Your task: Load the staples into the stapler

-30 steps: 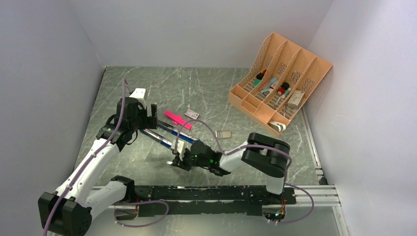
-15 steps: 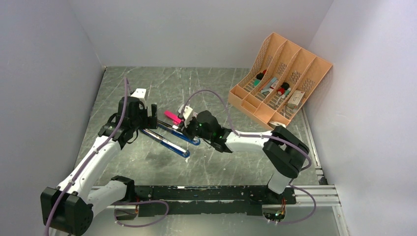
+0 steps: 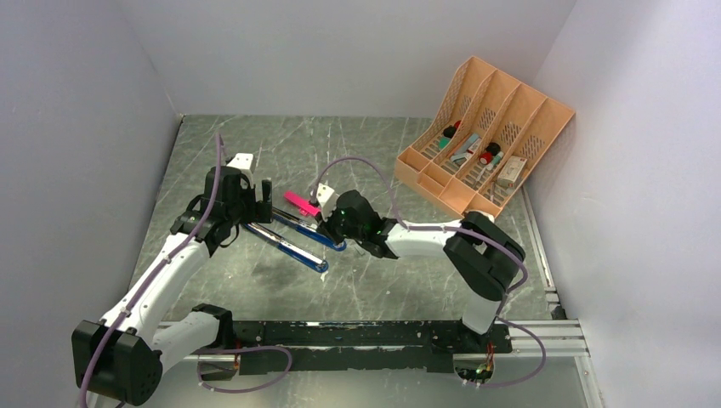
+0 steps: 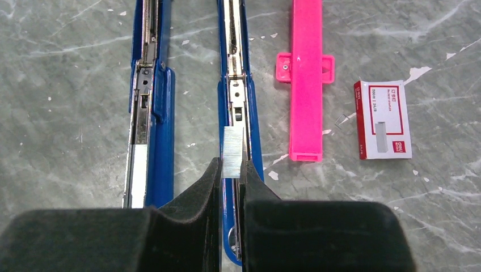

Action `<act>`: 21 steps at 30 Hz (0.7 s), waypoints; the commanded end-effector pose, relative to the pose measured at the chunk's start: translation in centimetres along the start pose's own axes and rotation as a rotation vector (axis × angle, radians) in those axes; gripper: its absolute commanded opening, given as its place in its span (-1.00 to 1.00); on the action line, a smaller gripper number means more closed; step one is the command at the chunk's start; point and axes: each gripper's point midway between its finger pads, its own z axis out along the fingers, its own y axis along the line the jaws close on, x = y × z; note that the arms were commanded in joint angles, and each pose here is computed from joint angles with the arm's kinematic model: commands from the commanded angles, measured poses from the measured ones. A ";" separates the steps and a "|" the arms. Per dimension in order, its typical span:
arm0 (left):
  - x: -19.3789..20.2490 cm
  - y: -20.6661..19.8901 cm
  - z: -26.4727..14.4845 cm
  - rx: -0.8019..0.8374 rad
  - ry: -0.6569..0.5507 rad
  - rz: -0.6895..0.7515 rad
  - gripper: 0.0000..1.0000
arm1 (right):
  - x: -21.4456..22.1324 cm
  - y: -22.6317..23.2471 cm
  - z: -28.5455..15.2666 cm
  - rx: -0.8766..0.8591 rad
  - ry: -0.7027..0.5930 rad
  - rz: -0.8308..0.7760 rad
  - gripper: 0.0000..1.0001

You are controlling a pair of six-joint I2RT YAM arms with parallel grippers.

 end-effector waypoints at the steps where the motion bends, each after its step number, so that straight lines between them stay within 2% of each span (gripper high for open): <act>1: -1.2 -0.4 -0.2 0.026 -0.039 -0.001 0.92 | 0.4 -0.2 0.5 -0.016 0.014 0.005 -1.00; 21: -1.1 -0.5 -0.3 0.028 -0.042 0.002 0.92 | 0.4 -1.3 0.5 0.025 0.006 0.040 -1.00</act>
